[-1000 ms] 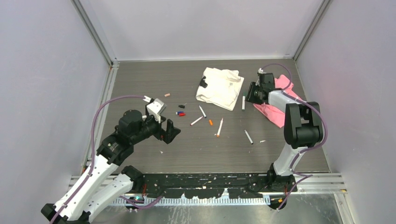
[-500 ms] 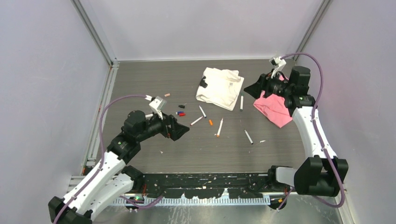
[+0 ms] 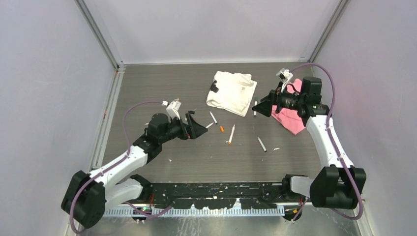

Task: Insert the pens into the pen caps
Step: Pick up the pen from the center of the board.

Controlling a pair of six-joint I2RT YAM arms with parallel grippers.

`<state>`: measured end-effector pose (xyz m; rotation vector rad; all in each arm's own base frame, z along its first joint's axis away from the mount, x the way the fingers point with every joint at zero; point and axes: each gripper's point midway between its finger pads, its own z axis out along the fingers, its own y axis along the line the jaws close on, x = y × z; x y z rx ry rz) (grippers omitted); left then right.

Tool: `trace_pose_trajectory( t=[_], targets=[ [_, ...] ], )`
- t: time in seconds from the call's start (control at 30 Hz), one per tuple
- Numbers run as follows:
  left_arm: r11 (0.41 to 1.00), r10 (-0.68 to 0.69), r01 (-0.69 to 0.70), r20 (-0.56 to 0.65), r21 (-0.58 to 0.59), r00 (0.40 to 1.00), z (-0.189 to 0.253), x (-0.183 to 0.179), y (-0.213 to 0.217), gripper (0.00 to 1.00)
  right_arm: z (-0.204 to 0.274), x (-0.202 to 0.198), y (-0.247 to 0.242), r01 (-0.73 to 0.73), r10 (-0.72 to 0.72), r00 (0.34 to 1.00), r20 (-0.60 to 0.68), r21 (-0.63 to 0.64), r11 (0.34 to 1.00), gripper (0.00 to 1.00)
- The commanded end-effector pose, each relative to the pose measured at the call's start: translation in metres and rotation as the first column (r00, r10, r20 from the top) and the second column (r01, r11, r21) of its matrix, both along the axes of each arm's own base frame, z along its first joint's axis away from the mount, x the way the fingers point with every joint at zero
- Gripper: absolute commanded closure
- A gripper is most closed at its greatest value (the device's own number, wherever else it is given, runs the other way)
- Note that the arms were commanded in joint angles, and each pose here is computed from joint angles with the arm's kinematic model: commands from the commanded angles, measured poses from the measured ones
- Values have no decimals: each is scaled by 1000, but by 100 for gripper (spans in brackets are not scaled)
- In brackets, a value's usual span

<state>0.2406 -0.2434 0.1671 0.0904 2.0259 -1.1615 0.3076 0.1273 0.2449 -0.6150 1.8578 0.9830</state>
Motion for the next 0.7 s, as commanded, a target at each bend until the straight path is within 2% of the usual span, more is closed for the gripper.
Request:
trace_pose_trajectory(
  t=[0.0, 0.13, 0.17, 0.23, 0.3, 0.37, 0.4, 0.47, 0.53, 0.67],
  targets=[
    [999, 46, -46, 48, 1, 998, 19, 25, -4, 13, 16, -3, 0, 1, 5, 996, 88, -66, 998, 14],
    [998, 56, -54, -56, 40, 997, 0, 31, -14, 30, 11, -1, -3, 19, -11, 997, 82, -101, 995, 14],
    [995, 82, -77, -82, 67, 993, -5, 32, -17, 31, 9, 0, -4, 25, -16, 997, 81, -107, 994, 14],
    [971, 172, -163, -36, 175, 984, -13, 35, -21, 31, 7, 1, -5, 30, -22, 997, 75, -111, 993, 14],
    [940, 188, -196, 56, 280, 981, -12, 29, -36, 31, 3, 3, -5, 34, -26, 998, 65, -114, 993, 14],
    [888, 242, -274, 130, 370, 961, -9, 36, -44, 33, -1, 6, -7, 44, -38, 998, 55, -124, 991, 14],
    [863, 257, -290, 135, 414, 957, -13, 39, -49, 36, -5, 8, -9, 49, -44, 998, 42, -132, 990, 14],
    [819, 285, -306, 119, 485, 951, -22, 47, -59, 51, -12, 11, -12, 57, -54, 998, 26, -153, 987, 14],
    [791, 288, -291, 92, 538, 953, -27, 53, -76, 57, -17, 13, -14, 64, -63, 998, 11, -164, 984, 14],
    [735, 222, -247, 119, 631, 968, -52, 56, -105, 59, -22, 16, -15, 67, -70, 997, -13, -165, 984, 14]
  ],
)
